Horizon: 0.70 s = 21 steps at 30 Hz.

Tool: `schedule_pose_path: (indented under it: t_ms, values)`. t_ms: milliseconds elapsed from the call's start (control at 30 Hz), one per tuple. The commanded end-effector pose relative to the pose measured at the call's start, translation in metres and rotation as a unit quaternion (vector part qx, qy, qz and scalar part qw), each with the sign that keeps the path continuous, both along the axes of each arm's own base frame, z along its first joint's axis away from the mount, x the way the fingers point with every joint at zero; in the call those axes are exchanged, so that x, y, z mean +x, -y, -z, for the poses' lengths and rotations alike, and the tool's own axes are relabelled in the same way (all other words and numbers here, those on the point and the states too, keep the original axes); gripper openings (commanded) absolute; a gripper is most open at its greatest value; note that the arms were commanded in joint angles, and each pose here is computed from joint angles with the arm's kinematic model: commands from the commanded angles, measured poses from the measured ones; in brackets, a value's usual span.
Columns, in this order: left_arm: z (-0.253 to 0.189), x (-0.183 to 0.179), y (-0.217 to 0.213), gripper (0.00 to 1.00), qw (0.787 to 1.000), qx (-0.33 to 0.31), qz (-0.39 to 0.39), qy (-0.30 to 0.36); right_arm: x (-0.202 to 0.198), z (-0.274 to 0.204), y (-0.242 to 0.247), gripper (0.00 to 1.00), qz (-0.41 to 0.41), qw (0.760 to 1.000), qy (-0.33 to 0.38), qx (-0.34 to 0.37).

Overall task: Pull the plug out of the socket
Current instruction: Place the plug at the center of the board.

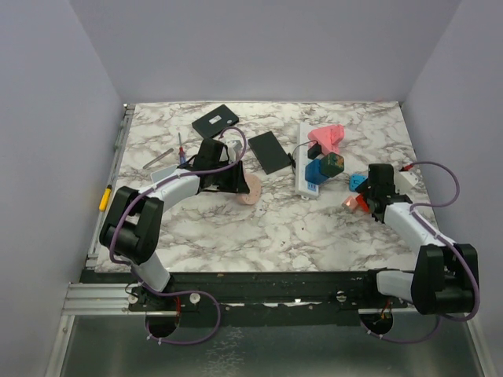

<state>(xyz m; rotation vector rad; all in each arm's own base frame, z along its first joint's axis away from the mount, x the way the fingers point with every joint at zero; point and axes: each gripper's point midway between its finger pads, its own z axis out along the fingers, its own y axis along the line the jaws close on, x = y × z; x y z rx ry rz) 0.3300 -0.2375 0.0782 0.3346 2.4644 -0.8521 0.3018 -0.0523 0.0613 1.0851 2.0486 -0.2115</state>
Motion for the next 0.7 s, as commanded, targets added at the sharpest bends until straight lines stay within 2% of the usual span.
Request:
schedule_pose_path:
  t_ms: [0, 133, 300, 567, 667]
  values:
    - [0.017, -0.002, -0.008, 0.22, 0.999, 0.032, -0.002, -0.017, -0.001, -0.016, 0.007, 0.86, 0.003, 1.0, 0.017, -0.018]
    - [0.019, -0.002, -0.008, 0.24, 0.999, 0.034, -0.002, -0.02, 0.001, -0.029, 0.005, 0.92, -0.019, 0.999, 0.033, -0.025]
    - [0.021, -0.002, -0.009, 0.27, 0.999, 0.039, -0.003, -0.022, 0.005, -0.045, -0.006, 0.93, -0.072, 0.996, 0.055, -0.023]
    - [0.035, -0.002, -0.017, 0.41, 0.997, 0.069, -0.006, -0.037, 0.008, -0.049, -0.044, 0.93, -0.18, 0.98, 0.084, 0.024]
    - [0.042, -0.003, -0.017, 0.46, 0.996, 0.071, -0.006, -0.048, 0.009, -0.052, -0.063, 0.93, -0.229, 0.966, 0.109, 0.046]
